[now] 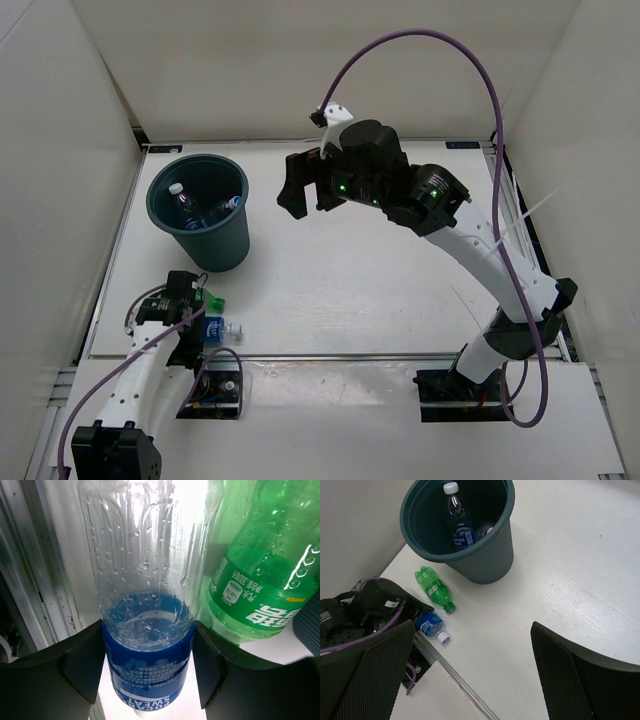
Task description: Put the plastic bottles in the bin
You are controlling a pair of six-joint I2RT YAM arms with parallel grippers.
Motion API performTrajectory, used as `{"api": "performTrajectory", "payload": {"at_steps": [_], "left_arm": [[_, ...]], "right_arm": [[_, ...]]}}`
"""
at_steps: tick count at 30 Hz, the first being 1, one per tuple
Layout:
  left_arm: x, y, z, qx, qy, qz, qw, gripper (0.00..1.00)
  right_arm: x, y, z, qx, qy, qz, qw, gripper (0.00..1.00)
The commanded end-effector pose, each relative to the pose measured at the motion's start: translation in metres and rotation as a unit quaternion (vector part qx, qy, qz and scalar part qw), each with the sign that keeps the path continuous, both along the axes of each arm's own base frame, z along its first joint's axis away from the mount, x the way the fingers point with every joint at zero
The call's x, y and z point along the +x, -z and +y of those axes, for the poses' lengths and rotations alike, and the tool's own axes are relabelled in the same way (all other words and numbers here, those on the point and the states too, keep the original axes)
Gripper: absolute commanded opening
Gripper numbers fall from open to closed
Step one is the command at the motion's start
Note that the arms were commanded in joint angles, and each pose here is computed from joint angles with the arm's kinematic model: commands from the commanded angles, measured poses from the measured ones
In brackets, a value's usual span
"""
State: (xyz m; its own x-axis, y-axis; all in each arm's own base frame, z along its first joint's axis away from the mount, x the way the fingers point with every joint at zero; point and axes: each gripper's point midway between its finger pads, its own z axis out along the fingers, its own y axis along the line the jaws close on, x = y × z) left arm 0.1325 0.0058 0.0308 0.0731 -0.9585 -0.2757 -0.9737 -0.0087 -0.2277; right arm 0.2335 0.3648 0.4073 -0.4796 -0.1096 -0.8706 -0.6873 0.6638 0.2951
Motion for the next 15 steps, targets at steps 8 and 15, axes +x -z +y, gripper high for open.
{"api": "performTrajectory", "payload": {"at_steps": [8, 15], "left_arm": [[-0.008, -0.055, -0.008, -0.024, 0.006, -0.015, 1.000, 0.37], [0.007, -0.134, -0.010, -0.038, -0.007, -0.134, 0.990, 0.29]], "right_arm": [[0.008, -0.004, -0.005, 0.006, 0.015, -0.011, 1.000, 1.00], [0.012, -0.001, 0.000, 0.010, 0.023, -0.006, 1.000, 1.00]]}}
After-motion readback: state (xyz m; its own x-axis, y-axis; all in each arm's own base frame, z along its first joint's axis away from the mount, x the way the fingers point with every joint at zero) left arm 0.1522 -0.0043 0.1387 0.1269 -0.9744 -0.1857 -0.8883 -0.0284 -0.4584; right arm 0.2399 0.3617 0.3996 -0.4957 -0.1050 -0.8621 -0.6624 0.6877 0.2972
